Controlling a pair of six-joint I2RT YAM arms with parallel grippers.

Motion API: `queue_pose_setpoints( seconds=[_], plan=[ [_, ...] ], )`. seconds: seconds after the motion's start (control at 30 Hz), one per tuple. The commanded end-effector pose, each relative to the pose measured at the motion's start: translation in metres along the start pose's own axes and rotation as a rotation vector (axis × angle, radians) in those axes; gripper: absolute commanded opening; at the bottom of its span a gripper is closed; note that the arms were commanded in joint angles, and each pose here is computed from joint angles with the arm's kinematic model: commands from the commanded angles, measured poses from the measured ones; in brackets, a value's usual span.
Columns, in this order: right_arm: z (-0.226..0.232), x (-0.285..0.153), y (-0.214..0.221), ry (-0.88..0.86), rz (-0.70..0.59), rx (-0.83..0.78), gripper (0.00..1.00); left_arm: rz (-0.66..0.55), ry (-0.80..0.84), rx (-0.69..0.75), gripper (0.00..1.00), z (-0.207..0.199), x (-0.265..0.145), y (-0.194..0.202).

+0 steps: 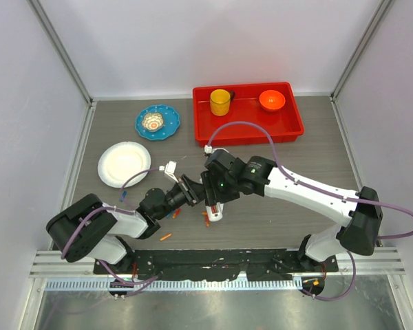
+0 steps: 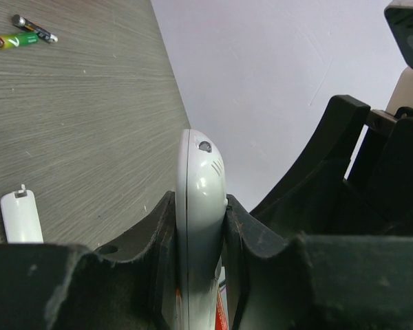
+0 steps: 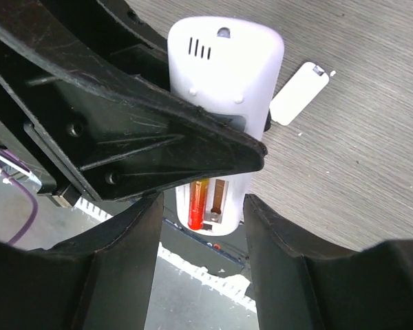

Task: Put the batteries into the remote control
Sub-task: Load the battery into the remote control.

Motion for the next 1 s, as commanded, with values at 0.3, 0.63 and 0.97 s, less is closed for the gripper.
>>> queue_pose_setpoints(
  seconds=[0.3, 0.63, 0.97],
  plan=[
    [0.0, -0.078, -0.041, -0.011, -0.205, -0.059, 0.57, -0.022, 0.281, 0.049, 0.0, -0.071, 0.003, -0.007],
    [-0.023, -0.083, -0.039, -0.144, -0.693, 0.077, 0.81, 0.012, 0.355, -0.016, 0.0, -0.094, 0.0, -0.006],
    [-0.009, -0.081, -0.017, -0.421, -0.705, 0.096, 0.88, 0.069, 0.419, -0.034, 0.0, -0.116, -0.002, 0.0]
  ],
)
Point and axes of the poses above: each gripper's point midway between its finger pads, its own x axis out along the fingers, its own z axis along the line the jaws close on, y = z × x, the point moved 1 cm from there along -x, back along the fingers, and after that the axes turned 11 degrees about -x, right-handed, at the moved point
